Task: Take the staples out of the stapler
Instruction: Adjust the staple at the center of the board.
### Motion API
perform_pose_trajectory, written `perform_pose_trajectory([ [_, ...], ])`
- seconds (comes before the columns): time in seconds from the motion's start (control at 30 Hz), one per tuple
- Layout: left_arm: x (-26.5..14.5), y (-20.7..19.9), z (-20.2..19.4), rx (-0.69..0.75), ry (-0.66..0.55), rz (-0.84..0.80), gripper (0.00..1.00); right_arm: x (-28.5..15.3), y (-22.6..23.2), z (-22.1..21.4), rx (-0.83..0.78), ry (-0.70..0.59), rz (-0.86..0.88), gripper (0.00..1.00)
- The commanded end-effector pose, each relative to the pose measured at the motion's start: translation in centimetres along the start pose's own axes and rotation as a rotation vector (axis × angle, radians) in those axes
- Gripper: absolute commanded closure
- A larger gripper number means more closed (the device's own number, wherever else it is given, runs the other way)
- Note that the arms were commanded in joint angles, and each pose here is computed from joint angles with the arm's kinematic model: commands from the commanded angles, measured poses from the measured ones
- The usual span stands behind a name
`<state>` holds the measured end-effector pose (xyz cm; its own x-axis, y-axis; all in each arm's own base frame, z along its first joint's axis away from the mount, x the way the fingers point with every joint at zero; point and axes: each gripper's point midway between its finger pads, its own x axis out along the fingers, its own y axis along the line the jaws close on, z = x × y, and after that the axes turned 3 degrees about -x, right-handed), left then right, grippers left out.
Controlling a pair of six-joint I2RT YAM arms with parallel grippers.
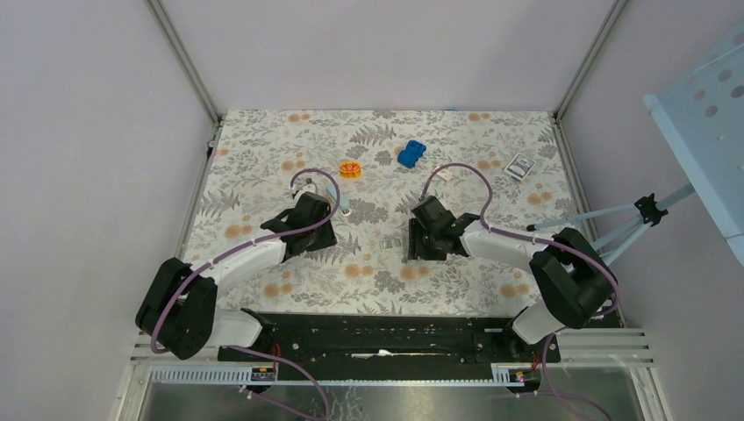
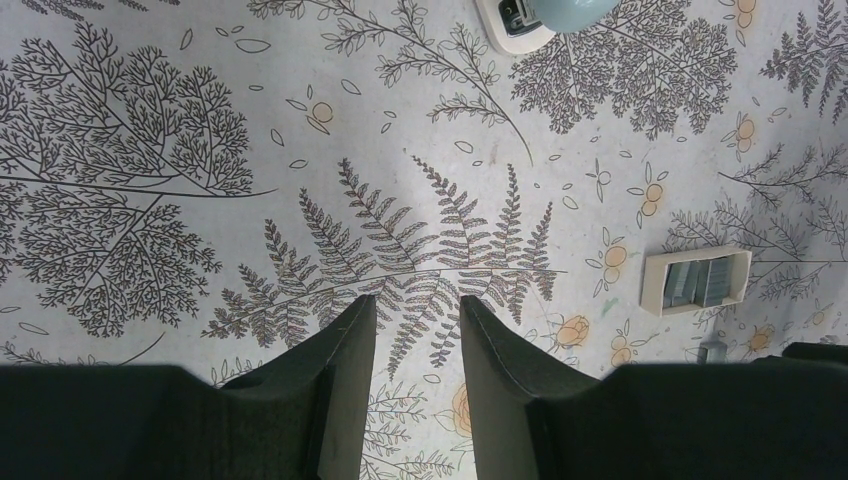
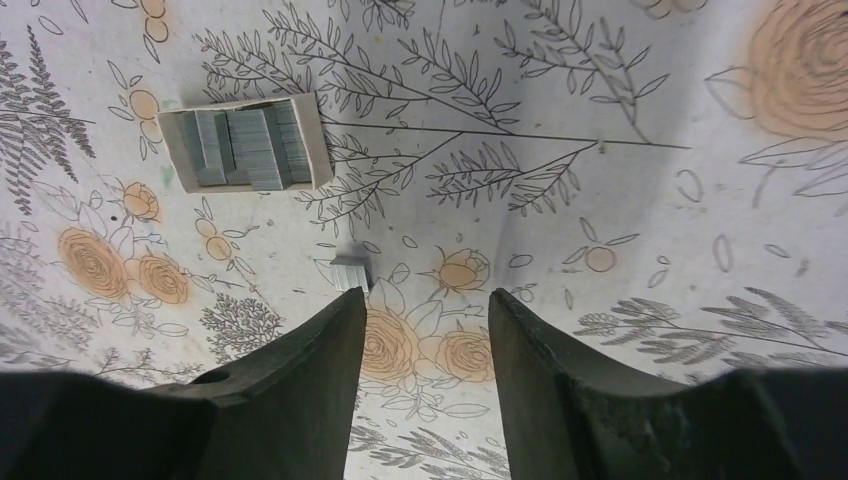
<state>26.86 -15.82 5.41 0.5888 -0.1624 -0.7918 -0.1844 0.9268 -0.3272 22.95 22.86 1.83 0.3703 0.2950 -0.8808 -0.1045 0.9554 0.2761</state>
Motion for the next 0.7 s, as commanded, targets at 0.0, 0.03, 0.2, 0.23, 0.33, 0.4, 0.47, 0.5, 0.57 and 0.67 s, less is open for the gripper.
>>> perform_pose_trajectory([
  [0.0,-0.9,-1.7,2.7,-0.012,-0.083,-0.052,0.59,-1.6,-0.2,1.9,-0.13,-0.037,-0.097,0.44],
  [0.03,-0.9,-1.7,2.7,-0.012,-0.085,-0.053,0.59,-1.7,0.0,2.0,-0.149,-0.035,-0.113,0.43],
  [0.2,-1.0,-1.8,2.8,-0.013,-0.088,-0.055,0.59,-1.2,1.1,1.2,-0.232,-0.002,-0.164,0.42],
  [0.23,-1.0,-1.8,2.8,-0.013,-0.091,-0.056,0.59,-1.1,1.3,1.0,-0.234,0.005,-0.162,0.42],
  [0.33,-1.1,-1.6,2.7,-0.013,-0.095,-0.056,0.59,-0.4,2.1,0.6,-0.242,0.025,-0.151,0.42],
  [0.4,-1.0,-1.3,2.5,-0.009,-0.094,-0.051,0.59,0.0,2.3,0.3,-0.25,0.039,-0.154,0.42],
  [0.47,-1.1,-1.1,2.5,-0.005,-0.093,-0.047,0.59,0.4,2.3,0.1,-0.253,0.053,-0.166,0.42],
  [0.5,-1.1,-1.1,2.4,-0.003,-0.093,-0.046,0.59,0.5,2.3,0.1,-0.253,0.058,-0.171,0.42],
  [0.57,-1.1,-1.0,2.4,0.0,-0.095,-0.045,0.59,0.8,2.5,-0.1,-0.254,0.067,-0.173,0.42],
  [0.67,-1.2,-1.0,2.5,0.001,-0.1,-0.045,0.59,1.1,2.8,-0.3,-0.259,0.079,-0.167,0.44],
])
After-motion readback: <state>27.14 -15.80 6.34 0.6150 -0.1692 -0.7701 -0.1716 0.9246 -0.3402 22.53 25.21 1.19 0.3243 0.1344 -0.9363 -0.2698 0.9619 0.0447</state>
